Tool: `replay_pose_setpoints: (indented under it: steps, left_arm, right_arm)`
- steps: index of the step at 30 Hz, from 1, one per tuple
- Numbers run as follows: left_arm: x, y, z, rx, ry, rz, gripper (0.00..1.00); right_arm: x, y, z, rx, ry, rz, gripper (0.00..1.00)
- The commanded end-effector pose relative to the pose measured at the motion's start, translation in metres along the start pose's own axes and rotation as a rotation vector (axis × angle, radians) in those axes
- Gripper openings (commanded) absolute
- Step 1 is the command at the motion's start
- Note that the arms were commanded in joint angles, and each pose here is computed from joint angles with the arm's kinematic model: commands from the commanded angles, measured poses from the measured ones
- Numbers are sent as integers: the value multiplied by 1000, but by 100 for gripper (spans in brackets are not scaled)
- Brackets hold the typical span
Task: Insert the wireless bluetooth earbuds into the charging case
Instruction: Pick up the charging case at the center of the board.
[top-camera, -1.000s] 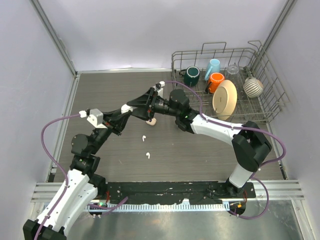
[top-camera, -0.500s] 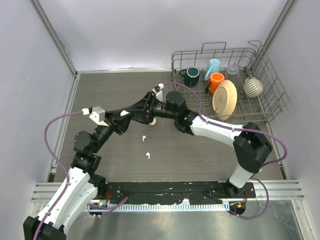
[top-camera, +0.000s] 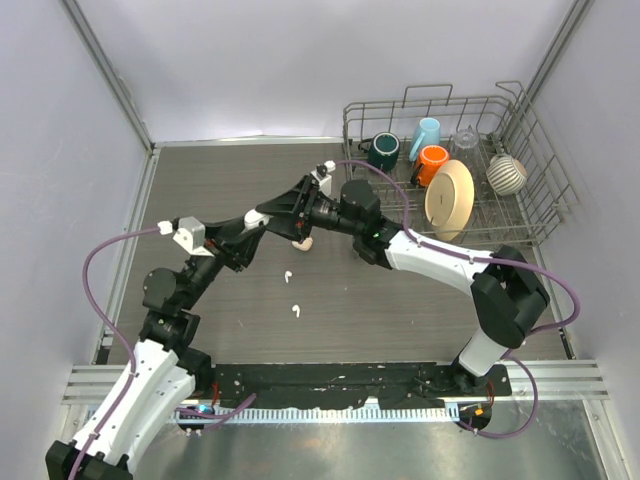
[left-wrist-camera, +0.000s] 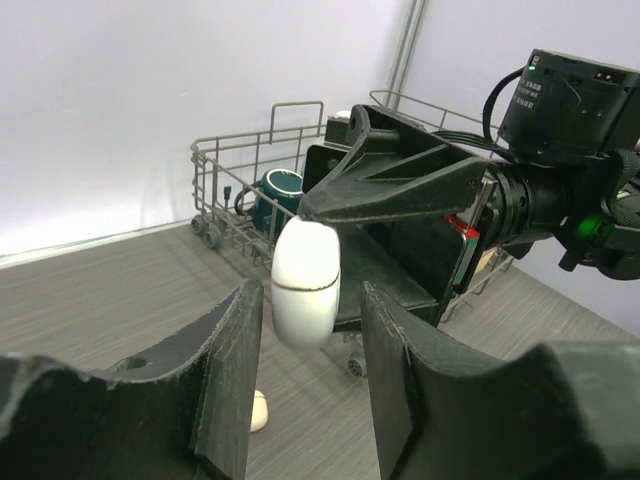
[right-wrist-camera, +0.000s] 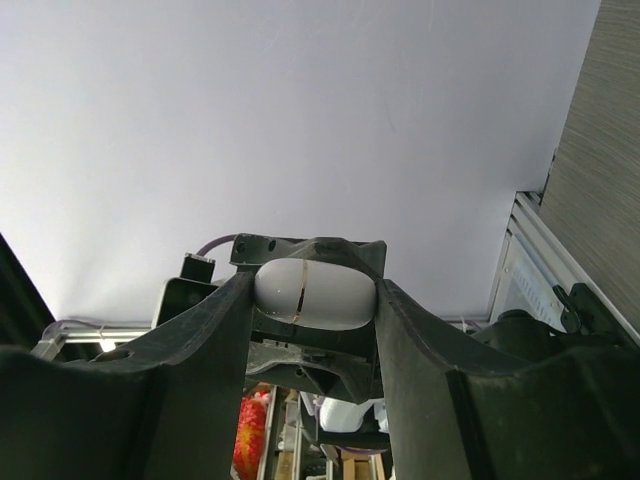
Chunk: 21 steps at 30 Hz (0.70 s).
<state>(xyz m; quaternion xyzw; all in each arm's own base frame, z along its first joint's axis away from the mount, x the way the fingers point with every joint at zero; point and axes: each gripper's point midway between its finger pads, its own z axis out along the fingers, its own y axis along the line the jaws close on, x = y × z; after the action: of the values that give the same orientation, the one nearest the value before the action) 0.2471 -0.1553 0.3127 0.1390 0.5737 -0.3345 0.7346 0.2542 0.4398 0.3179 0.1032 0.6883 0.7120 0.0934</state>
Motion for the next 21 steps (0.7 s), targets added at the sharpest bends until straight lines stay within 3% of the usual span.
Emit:
replay_pose_setpoints:
  steps: [1, 21]
  left_arm:
    - [-15, -4, 1, 21, -55, 29, 45]
    - [-19, -6, 10, 48, -77, 27, 42]
  right_arm:
    - [6, 53, -15, -147, -2, -37, 3]
    - [11, 50, -16, -123, 30, -34, 3]
